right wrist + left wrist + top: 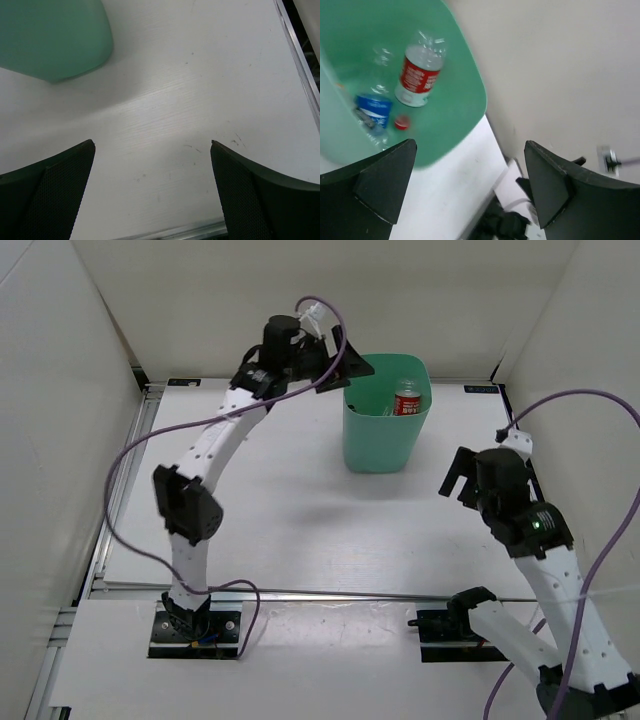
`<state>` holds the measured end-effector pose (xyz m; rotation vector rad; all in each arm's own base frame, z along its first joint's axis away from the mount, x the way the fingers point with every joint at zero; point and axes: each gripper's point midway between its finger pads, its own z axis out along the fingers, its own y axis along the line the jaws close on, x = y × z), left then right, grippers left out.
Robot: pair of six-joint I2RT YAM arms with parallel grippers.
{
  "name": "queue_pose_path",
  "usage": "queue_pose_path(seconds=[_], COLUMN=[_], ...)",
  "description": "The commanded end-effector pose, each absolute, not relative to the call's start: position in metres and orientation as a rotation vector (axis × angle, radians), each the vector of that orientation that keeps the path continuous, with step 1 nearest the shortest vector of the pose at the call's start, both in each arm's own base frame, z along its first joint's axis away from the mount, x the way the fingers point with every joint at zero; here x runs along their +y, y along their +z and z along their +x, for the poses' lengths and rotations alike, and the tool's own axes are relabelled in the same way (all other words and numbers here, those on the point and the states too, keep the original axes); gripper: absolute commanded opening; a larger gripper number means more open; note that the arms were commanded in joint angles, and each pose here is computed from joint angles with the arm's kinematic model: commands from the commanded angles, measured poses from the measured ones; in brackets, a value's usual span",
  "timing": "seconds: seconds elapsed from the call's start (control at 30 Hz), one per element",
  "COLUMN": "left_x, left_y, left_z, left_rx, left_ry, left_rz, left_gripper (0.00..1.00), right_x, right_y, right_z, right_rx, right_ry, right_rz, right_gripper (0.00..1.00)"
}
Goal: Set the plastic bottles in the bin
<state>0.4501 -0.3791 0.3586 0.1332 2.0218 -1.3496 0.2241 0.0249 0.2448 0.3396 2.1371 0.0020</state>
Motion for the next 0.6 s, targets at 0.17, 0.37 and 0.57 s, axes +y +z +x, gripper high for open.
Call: queue_pose_path(seconds=[0.17, 0.37, 0.57], left_x=[-0.150, -0.063, -0.002], left_y=[0.389, 0.317, 0.302], left_z=[0.329, 0.259, 0.215], left_rx=[1.892, 1.925, 1.813], left_ry=[-0.593, -0.275, -0.084], left_rz=[-0.213, -0.407, -0.606], left_gripper=[1.00, 1.00, 1.00], right_x=[0.062, 0.099, 0.114], right_y=[0.250, 0.244, 0.212], right_z=[0.268, 0.278, 0.272], right_rx=[2.310, 2.350, 2.497], right_ry=[0.016, 0.208, 0.259], right_rz=[0.237, 0.169, 0.188], right_gripper=[1.00, 1.00, 1.00])
